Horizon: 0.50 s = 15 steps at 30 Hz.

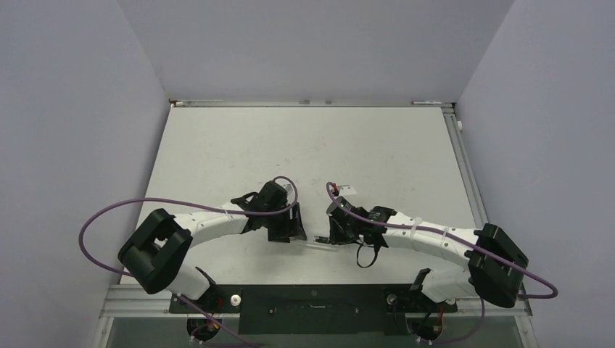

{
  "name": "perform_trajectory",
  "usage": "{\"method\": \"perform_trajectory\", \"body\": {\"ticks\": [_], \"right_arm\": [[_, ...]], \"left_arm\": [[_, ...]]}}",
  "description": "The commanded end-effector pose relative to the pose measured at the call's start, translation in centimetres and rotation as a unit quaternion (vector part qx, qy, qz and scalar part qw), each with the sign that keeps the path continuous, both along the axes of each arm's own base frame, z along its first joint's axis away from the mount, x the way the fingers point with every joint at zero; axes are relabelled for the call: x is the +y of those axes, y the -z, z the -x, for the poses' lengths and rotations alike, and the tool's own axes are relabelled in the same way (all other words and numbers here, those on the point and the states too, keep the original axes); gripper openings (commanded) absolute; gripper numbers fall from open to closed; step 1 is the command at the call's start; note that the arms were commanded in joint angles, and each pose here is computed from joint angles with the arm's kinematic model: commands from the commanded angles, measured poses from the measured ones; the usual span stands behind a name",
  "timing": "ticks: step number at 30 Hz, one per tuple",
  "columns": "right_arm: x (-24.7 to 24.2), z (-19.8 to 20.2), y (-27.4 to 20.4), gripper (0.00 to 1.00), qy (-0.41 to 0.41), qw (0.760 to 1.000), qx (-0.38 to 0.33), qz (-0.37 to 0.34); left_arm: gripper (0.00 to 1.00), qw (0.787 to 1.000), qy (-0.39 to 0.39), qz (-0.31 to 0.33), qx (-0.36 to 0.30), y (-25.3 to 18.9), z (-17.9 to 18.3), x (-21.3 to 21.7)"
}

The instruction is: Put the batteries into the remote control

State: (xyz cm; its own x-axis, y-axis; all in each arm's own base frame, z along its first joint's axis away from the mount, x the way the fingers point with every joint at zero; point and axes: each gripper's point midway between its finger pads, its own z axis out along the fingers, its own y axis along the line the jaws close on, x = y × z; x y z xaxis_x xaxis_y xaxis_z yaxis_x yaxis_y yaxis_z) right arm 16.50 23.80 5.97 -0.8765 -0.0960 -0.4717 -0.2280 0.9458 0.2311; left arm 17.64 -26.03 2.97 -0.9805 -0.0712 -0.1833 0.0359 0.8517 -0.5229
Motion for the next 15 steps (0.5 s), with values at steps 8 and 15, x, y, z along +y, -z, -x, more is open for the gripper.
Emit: {"method": "perform_trajectory", "body": {"ticks": [8, 15], "right_arm": [[1.8, -0.7, 0.6, 0.19, 0.014, 1.000, 0.011, -0.020], [2.3, -0.6, 1.1, 0.15, 0.012, 1.000, 0.016, -0.022]], "left_arm": [[0.54, 0.999, 0.014, 0.015, -0.030, -1.0, -1.1, -1.5], [0.49, 0.999, 0.019, 0.017, -0.028, -0.9, -0.8, -1.6]]}}
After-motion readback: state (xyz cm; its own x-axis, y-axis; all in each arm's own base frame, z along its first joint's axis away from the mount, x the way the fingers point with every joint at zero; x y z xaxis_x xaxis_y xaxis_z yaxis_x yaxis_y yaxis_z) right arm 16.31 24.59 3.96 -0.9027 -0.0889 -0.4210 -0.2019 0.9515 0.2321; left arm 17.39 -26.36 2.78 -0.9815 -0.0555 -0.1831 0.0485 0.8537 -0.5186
